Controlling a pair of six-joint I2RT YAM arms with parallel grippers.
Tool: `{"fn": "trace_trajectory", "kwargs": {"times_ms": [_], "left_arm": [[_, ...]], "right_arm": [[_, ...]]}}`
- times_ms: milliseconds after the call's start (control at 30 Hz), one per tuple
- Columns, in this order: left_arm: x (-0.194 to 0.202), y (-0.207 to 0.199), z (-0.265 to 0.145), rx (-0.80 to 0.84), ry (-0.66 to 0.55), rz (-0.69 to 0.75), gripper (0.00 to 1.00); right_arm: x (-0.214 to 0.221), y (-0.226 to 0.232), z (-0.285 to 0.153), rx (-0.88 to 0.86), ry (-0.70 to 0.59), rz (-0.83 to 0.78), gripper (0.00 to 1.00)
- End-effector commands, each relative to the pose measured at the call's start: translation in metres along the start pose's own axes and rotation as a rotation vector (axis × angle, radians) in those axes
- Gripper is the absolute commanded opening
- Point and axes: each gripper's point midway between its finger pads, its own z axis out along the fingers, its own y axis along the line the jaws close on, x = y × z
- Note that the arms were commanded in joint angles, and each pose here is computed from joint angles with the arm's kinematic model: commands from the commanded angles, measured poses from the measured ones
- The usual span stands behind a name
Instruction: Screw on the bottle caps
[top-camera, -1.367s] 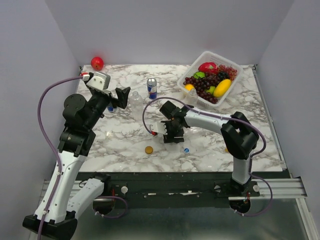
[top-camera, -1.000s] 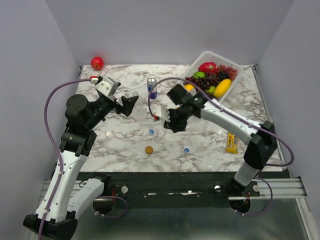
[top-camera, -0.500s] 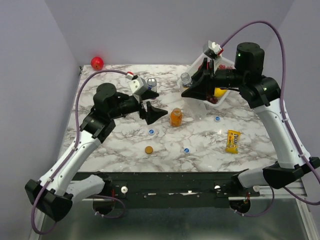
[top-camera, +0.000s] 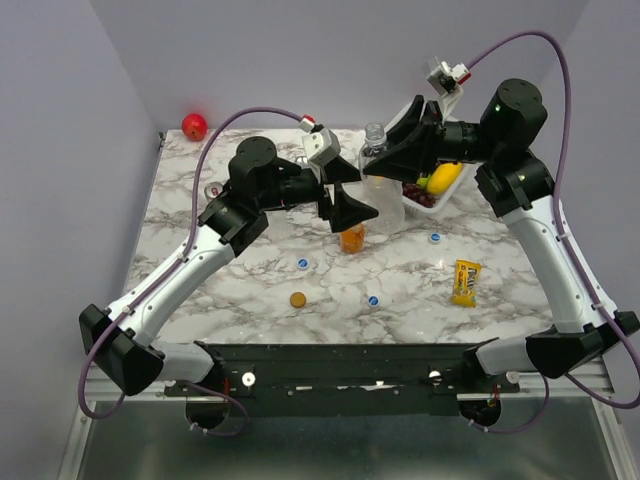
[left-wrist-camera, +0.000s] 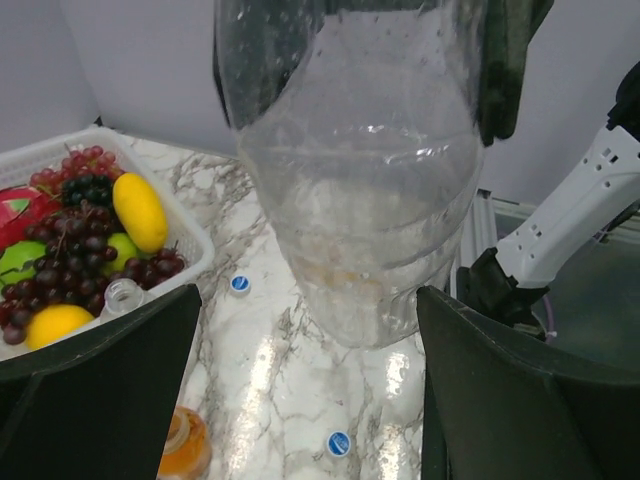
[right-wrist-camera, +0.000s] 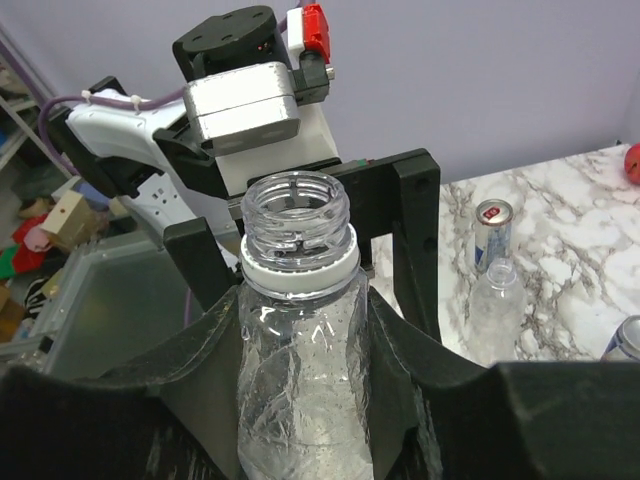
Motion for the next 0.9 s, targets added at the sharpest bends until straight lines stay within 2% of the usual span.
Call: {"fn": "trace_trajectory", "kwargs": {"times_ms": [0,200,400,567,700,867], "left_arm": [[-0.018,-0.028,0.018,0.151,-0.020,0.018,0.99],[-0.010,-0.023,0.031,0.182,0.011,-0.008,0.99],[-0.014,-0.032,0.038,0.277,0.043,-0.008,0.99],[-0.010,-0.026,0.044,0.268,0.048,-0.030,0.98],[-0.006,-0.023,0.045,0.258,0.046,-0.031,0.94],[-0.009,-0.024,0.044,0.256,0.024,-0.007,0.81]], "right_arm": [[-0.011,0.001,0.003,-0.013,-0.071,-0.024,0.34],[-0.022,-0.013,0.003,0.030,-0.147,-0.006,0.34],[-0.036,-0.024,0.002,0.063,-0.189,-0.109,0.33],[-0.042,-0.027,0.001,0.058,-0.226,-0.105,0.33],[-0.043,-0.025,0.001,0.058,-0.230,-0.098,0.34],[-0.038,-0.025,0.000,0.065,-0.218,-0.082,0.34]]}}
